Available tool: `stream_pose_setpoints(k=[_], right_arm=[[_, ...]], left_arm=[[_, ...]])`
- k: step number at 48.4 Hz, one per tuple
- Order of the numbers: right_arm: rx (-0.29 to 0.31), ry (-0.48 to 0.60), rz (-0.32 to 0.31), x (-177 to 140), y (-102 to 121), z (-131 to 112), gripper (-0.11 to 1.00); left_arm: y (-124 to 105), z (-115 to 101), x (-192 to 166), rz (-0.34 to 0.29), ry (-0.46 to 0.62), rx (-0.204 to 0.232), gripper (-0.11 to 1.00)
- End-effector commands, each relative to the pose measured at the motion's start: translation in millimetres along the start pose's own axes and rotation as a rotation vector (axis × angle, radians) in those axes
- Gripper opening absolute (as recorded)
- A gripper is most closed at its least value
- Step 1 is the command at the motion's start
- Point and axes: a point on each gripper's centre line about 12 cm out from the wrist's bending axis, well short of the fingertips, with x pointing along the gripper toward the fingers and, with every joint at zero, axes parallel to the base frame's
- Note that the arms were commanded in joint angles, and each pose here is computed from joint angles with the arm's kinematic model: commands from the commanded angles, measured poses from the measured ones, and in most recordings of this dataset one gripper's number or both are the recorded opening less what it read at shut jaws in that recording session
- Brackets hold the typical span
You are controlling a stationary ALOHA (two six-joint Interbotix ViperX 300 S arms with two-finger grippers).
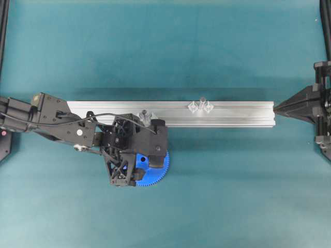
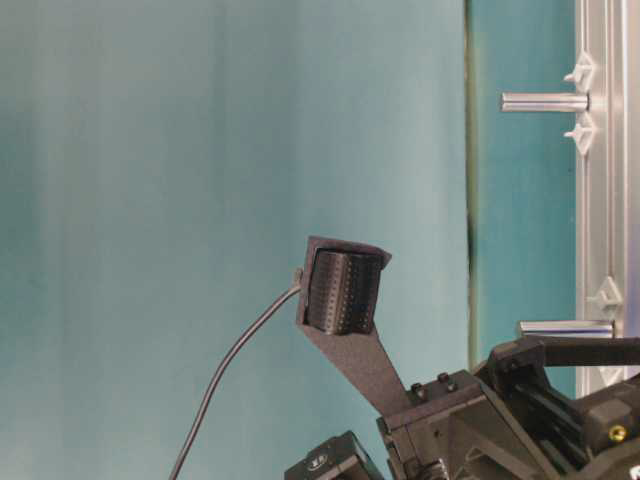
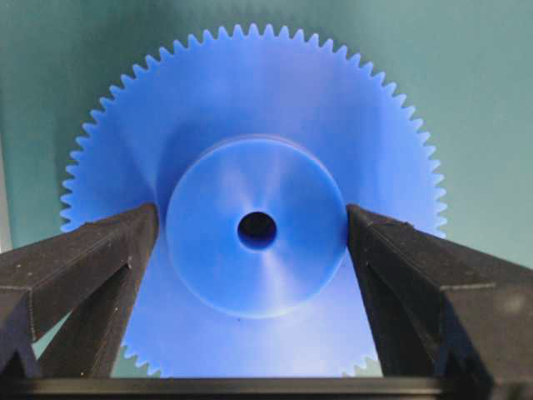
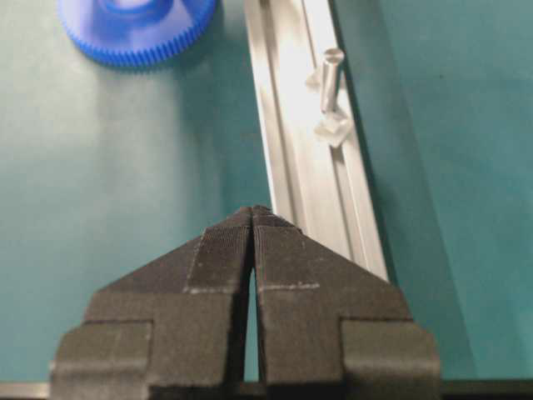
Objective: Find the location of the shaft and insert the large gear.
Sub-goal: 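Lift the blue gear with the left gripper and carry it over the rail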
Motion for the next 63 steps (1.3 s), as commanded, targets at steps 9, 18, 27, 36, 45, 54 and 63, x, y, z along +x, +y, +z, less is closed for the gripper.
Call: stream_pose_setpoints(k=[9, 18, 27, 36, 45, 54, 63], right_arm=[[0.009, -0.008, -0.002, 0, 0, 3, 0.05], [0.011, -0.009, -0.008, 0, -1, 3, 0.05], [0.014, -0.01, -0.008, 0, -2, 3, 0.05], [0.012, -0.01, -0.009, 0, -2, 2, 0.05], [0.013, -0.016, -0.007, -2, -2, 2, 0.05], [0.017, -0.02, -0.01, -3, -2, -1, 0.05], [0.018, -0.029, -0.014, -5, -4, -1, 0.05]], left_arm=[[-2, 7, -3, 0.004, 0.06, 0.01, 0.9], [-3, 8, -2, 0.006, 0.084, 0.008, 0.82], [-3, 14, -4, 0.004, 0.069, 0.012, 0.72], [-3, 16, -4, 0.004, 0.064, 0.011, 0.72], [-5, 37, -18, -0.001, -0.003, 0.019, 0.72], [-6, 54, -32, -0.004, -0.063, 0.018, 0.72], [-1, 75, -52, -0.003, -0.167, 0.011, 0.72]])
